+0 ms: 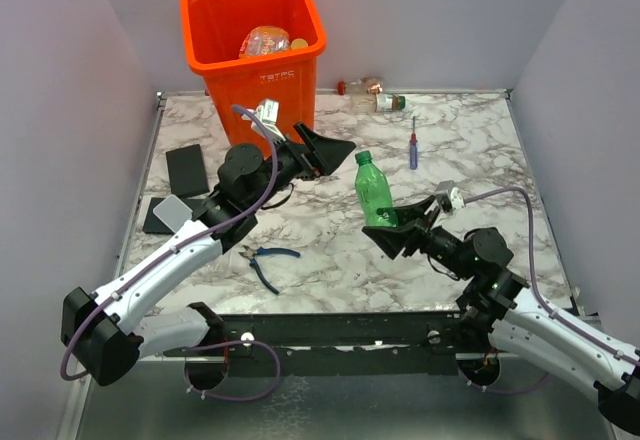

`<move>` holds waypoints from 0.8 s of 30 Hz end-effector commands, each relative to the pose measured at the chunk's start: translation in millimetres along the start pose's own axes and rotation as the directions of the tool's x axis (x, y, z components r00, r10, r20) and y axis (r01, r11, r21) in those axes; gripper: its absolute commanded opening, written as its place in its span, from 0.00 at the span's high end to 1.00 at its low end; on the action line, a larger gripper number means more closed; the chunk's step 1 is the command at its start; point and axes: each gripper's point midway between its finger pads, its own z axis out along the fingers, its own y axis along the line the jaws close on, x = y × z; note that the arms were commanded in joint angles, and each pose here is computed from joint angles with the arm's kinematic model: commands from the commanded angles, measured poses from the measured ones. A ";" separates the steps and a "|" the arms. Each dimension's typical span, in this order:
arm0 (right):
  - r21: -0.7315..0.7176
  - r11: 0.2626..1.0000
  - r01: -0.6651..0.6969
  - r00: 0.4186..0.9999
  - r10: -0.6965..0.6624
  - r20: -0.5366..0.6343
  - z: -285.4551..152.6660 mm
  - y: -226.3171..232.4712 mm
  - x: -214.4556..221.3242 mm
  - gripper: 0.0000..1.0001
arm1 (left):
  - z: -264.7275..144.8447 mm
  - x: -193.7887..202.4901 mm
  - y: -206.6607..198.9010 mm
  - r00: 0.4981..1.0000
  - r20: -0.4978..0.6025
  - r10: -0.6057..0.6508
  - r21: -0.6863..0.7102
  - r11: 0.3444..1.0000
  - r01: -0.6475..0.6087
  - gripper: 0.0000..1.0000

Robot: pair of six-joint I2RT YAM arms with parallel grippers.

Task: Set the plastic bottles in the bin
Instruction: Pick up the plastic bottle at the center of the board.

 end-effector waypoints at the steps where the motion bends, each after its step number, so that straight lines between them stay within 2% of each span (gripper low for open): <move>1: -0.039 0.999 0.029 0.999 -0.028 0.019 10.0 9.4 -14.9 0.99 | 3.8 18.3 -6.0 0.996 -0.080 -0.048 0.066 0.996 0.054 0.09; 7: -0.045 0.999 0.020 1.000 -0.020 0.006 17.7 9.5 -12.4 0.99 | 7.5 30.6 -28.0 0.986 -0.161 -0.049 0.183 0.980 0.079 0.24; 11: -0.054 0.998 0.020 1.000 -0.019 0.012 19.3 11.6 -15.2 0.99 | 8.9 42.8 -27.3 0.978 -0.206 -0.042 0.193 0.978 0.082 0.45; 17: -0.083 0.996 0.018 1.000 -0.019 -0.004 21.9 16.5 -13.4 0.99 | 10.9 52.7 -18.6 0.972 -0.229 -0.043 0.175 0.981 0.085 0.53; 19: -0.109 0.994 0.022 0.999 -0.025 -0.030 23.7 20.5 -9.9 0.99 | 12.2 51.3 -19.8 0.974 -0.224 -0.028 0.182 0.981 0.070 0.69; 21: -0.121 0.993 0.013 0.998 -0.021 -0.064 25.1 23.3 -6.9 0.99 | 13.2 45.3 -22.4 0.980 -0.201 -0.002 0.188 0.981 0.041 0.94; 22: -0.120 0.993 0.008 0.997 -0.018 -0.081 26.0 24.1 -6.8 0.95 | 14.1 40.8 -23.0 0.983 -0.184 0.014 0.185 0.983 0.020 1.00; 23: -0.113 0.994 0.002 0.995 -0.013 -0.098 26.4 24.1 -7.2 0.77 | 15.1 36.0 -23.4 0.986 -0.167 0.027 0.177 0.984 0.003 1.00; 24: -0.103 0.995 -0.006 0.994 -0.006 -0.112 26.3 24.0 -8.3 0.55 | 16.0 29.3 -25.6 0.988 -0.147 0.048 0.175 0.984 -0.022 1.00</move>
